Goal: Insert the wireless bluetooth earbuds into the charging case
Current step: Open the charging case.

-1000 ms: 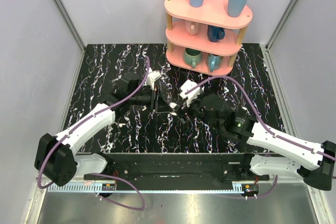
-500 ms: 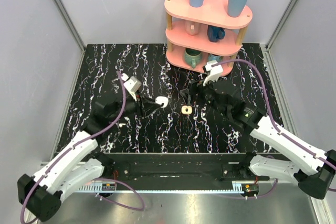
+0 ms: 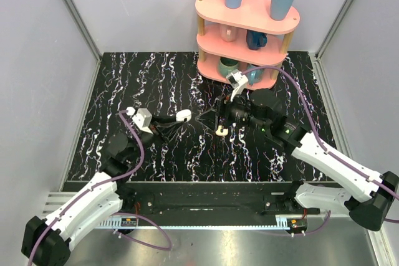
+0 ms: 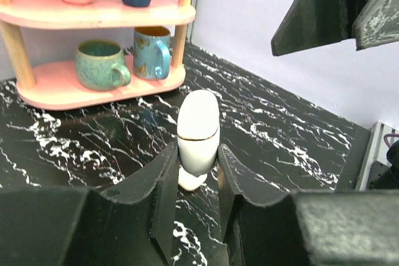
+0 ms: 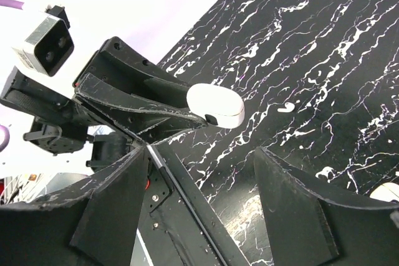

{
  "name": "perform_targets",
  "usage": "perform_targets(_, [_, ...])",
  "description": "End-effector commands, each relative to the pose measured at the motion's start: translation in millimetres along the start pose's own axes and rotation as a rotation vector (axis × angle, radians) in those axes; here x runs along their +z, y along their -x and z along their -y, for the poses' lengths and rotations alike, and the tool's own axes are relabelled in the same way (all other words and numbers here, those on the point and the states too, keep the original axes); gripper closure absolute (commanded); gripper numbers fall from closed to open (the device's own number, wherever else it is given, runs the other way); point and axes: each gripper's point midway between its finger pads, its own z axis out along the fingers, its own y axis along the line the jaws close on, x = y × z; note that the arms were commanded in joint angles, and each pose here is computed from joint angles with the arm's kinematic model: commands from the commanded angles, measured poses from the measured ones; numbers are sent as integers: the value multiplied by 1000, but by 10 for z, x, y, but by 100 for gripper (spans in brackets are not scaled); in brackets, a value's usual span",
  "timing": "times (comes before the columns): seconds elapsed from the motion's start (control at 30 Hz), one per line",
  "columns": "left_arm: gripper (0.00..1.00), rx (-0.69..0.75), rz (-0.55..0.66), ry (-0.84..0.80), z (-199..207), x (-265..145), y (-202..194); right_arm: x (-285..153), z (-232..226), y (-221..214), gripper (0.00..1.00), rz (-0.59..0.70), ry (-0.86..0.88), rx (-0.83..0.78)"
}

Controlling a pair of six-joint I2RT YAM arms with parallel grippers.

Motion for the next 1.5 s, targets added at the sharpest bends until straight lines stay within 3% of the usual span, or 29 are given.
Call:
perform_targets(0.0, [100,96,289,-32,89,-17,605,-12,-219,204,24,36,78,-8])
perform_targets(0.23, [100,115,320,-106,204,15,647,173,-10,60,30,-29,-9,14])
perform_targets(0.73, [100,107,265,-190,334,25,516,392,26,151,30,-5,-12,-8])
perform_targets(1.47, [100,138,205,-225,390,31,455,334,-13,353,28,69,-17,-37])
